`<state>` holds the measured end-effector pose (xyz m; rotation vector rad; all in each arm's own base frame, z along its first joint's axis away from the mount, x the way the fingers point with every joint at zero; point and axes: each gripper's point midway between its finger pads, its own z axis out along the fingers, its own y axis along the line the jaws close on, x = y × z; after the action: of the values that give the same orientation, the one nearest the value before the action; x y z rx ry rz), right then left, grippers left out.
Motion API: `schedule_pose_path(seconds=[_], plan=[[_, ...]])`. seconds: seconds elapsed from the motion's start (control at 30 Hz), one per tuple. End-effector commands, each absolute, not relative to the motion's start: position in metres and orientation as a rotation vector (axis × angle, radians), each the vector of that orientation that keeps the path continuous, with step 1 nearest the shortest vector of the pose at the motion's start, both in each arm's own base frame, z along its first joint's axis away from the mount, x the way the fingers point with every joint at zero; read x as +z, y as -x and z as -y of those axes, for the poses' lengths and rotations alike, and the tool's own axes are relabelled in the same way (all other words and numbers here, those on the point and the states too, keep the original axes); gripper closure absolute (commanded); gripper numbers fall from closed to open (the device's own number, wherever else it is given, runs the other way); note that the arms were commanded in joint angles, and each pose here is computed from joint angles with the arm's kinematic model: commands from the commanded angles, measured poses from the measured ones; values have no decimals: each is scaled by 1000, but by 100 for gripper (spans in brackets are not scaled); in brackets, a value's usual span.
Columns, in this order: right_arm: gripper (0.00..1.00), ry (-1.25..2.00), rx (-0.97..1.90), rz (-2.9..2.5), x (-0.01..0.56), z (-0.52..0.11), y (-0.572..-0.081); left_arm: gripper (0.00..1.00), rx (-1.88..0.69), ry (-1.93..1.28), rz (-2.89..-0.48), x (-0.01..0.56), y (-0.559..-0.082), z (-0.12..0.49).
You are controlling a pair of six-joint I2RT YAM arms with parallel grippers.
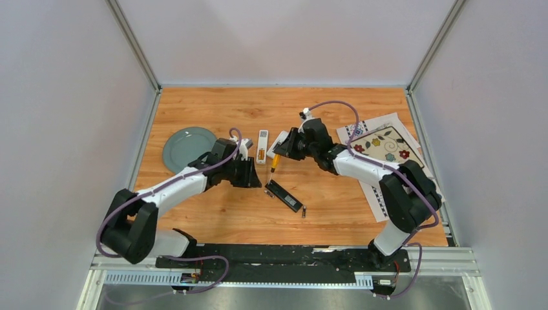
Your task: Unload the batteries from the remote control
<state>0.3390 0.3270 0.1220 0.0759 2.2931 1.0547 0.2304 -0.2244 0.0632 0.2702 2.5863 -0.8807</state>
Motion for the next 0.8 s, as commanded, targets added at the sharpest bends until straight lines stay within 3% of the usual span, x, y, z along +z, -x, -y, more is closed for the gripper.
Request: schedule_pose_path(seconds=[0.0, 0.03, 0.23, 0.37, 0.77], plan=[[100, -33, 1019, -2142, 181, -314, -353, 50, -844, -317, -2421, 103, -239, 218], [100, -38, 1008, -2140, 182, -310, -353, 38, -840, -322, -2406, 104, -237, 216], [100, -108, 996, -2119, 186, -271, -355, 14, -861, -271, -2318, 120, -232, 208], [100, -146, 972, -2104, 188, -249, -358, 12, -885, -236, -2260, 128, -233, 206], [100, -253, 879, -2079, 184, -182, -363, 15, -476, -269, -2404, 112, -264, 169]])
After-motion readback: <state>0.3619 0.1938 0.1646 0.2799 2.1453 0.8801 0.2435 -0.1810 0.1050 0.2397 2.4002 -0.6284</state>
